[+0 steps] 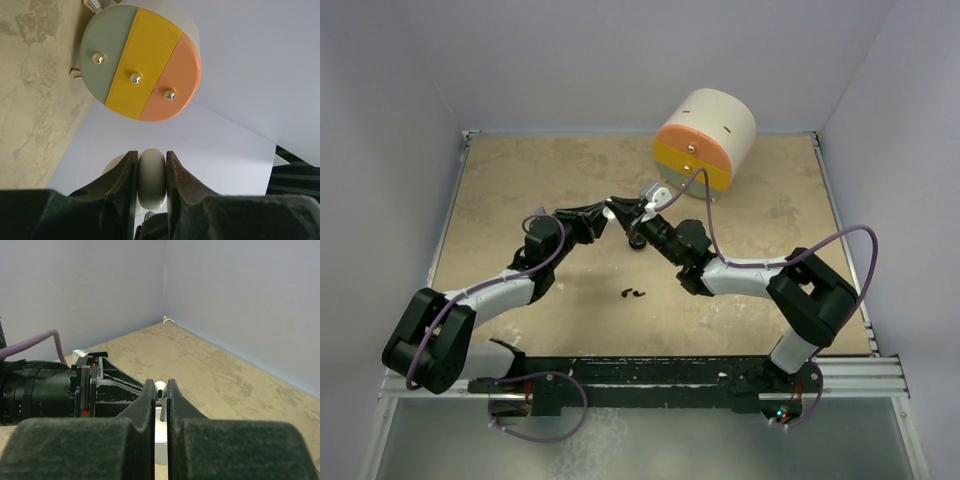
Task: Insert the wireless bluetooth earbuds into the charging case
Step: Place the earbud in the charging case.
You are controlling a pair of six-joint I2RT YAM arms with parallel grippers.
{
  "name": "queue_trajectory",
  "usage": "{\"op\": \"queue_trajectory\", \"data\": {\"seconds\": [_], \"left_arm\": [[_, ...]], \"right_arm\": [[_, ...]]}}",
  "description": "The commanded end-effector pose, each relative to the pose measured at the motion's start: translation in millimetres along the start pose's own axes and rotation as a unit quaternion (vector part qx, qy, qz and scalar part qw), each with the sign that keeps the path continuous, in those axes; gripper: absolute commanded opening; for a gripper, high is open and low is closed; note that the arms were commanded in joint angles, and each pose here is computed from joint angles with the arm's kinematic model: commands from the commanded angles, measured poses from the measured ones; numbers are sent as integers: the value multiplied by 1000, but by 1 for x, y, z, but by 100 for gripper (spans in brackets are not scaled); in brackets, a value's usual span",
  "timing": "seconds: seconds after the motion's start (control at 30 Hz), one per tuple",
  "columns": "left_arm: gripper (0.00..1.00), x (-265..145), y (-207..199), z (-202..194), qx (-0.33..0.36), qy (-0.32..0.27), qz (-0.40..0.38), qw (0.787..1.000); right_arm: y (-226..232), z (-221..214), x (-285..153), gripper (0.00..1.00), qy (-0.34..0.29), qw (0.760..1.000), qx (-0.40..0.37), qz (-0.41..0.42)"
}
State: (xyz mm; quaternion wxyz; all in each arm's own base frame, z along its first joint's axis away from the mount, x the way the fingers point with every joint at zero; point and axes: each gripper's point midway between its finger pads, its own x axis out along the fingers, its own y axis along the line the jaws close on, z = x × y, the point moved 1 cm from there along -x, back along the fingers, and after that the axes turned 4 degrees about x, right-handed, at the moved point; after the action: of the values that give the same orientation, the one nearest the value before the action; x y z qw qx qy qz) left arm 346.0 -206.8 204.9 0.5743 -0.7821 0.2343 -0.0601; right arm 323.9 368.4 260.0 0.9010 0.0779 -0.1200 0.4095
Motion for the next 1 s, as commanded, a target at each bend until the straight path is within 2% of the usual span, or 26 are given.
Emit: {"op": "queue_trajectory", "data": {"seconds": [0.0, 0.97], "left_arm": [[0, -3, -34, -14, -17, 22, -43, 999], [0, -9, -50, -20, -29, 31, -65, 997]], "right_arm": [[0, 21, 5, 0, -41, 999, -12, 6], [3, 5, 4, 0, -22, 1000, -9, 17]]}}
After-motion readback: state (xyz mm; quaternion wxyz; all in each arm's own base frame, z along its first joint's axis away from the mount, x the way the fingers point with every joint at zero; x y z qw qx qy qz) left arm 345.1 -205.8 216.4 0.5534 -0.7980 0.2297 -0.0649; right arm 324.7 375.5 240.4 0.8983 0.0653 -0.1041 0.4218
